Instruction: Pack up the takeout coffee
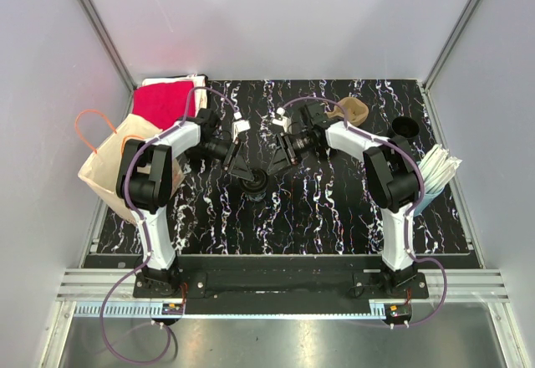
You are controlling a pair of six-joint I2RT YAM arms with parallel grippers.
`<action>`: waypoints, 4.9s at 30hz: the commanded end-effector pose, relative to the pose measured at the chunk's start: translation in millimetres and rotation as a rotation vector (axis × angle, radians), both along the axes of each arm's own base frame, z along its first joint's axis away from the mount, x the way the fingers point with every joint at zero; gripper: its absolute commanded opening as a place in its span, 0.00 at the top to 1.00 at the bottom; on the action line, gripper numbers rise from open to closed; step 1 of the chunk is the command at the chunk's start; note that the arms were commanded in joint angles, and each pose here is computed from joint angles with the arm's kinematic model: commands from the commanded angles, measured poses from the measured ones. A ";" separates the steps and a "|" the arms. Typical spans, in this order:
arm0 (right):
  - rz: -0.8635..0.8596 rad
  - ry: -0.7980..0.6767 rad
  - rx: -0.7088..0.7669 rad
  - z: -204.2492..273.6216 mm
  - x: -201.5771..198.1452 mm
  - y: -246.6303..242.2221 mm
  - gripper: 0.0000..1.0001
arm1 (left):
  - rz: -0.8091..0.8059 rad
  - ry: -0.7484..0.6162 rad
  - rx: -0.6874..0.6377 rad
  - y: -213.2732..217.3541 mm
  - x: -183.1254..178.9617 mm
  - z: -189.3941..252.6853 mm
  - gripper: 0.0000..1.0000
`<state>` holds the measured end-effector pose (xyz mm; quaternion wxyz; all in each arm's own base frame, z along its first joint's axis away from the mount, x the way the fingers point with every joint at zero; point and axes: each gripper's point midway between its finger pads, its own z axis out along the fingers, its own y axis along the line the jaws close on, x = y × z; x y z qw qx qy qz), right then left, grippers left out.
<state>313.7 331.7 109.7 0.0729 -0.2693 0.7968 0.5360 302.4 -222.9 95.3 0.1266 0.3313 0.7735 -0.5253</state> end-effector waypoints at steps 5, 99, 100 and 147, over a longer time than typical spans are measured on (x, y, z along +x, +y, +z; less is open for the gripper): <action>0.013 0.006 0.035 -2.6 4.0 7.4 0.60 | -0.018 -0.041 0.090 6.0 2.1 -30.1 0.39; 0.183 0.178 0.203 -5.1 -46.7 13.4 0.51 | -0.018 -0.065 0.155 10.9 -7.9 -38.2 0.43; 0.180 0.175 0.203 -4.4 -45.3 12.8 0.51 | -0.018 -0.065 0.155 11.0 -8.3 -38.1 0.43; -0.020 0.025 -0.260 -122.6 -19.6 -4.1 0.66 | -0.031 -0.067 0.163 11.0 -16.1 -40.1 0.45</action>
